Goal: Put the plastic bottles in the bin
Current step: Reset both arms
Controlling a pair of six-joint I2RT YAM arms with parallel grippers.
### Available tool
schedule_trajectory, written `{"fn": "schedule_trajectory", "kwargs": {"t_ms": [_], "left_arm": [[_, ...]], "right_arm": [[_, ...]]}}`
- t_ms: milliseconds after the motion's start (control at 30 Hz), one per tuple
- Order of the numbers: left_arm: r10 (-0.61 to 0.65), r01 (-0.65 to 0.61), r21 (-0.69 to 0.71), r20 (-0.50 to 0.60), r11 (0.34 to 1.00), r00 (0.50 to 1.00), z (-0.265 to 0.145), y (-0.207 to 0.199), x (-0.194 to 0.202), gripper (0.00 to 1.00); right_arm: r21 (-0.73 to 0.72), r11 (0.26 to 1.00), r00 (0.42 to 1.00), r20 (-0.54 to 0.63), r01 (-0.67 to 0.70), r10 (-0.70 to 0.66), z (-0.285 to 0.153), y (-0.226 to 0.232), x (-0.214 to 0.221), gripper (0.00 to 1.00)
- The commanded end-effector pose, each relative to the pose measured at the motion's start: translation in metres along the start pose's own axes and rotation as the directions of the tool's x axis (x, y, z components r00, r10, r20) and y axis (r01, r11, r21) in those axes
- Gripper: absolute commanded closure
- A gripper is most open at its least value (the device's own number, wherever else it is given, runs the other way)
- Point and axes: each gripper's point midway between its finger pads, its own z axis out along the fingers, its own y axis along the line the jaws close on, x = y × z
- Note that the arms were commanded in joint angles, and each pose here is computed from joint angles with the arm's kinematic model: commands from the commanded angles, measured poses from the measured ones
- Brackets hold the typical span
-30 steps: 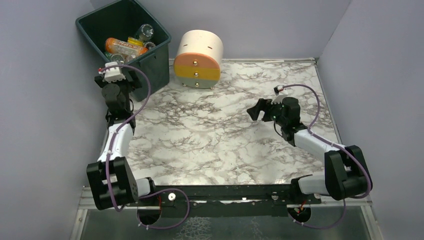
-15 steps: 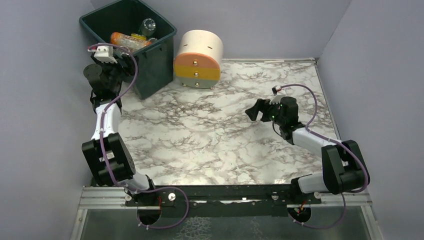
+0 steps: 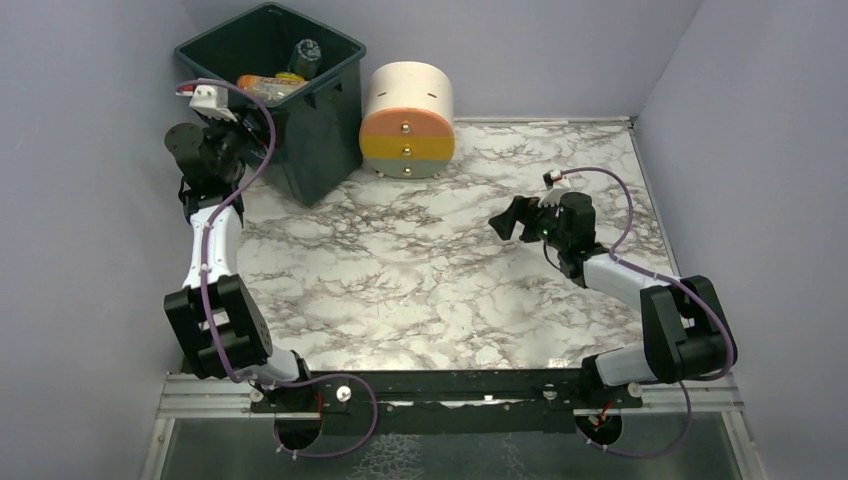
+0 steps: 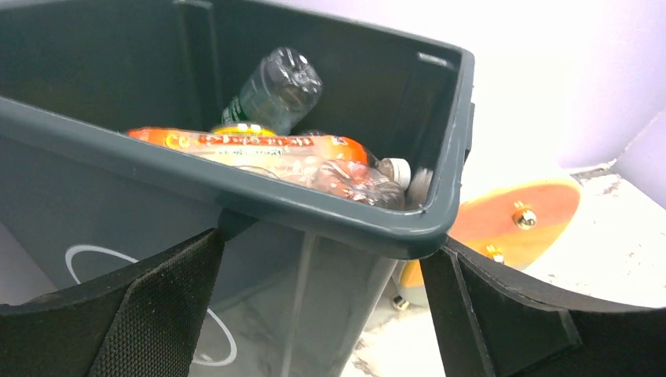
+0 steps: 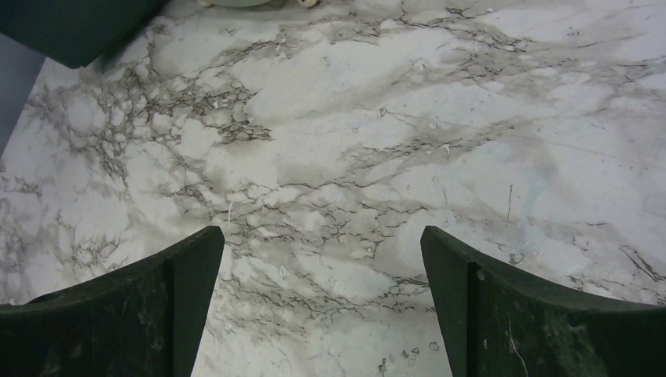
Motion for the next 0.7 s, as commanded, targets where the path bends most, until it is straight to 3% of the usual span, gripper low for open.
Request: {"fn": "schedule_trajectory", "kwargs": {"t_ms": [0, 200, 667], "left_arm": [[0.056, -0.064, 0.058, 0.123, 0.996, 0.991, -0.013, -0.034, -0.038, 0.01], [0.054, -0.056, 0.017, 0.075, 0.998, 0.996, -0.026, -0.032, -0.018, 0.01], [0.072, -0.074, -0.089, -0.024, 0.993, 0.997, -0.066, -0.033, -0.015, 0.01]], "right_arm": [[-0.054, 0.999, 1.000, 0.025, -0.004, 0.005, 0.003, 0.010, -0.005, 0.01], [0.020, 1.000, 0.999, 0.041, 0.017, -0.018, 0.000, -0.003, -0.006, 0.00], [0.132, 0.990, 0.990, 0.124, 0.056, -0.072, -0.013, -0.016, -0.030, 0.00]]}}
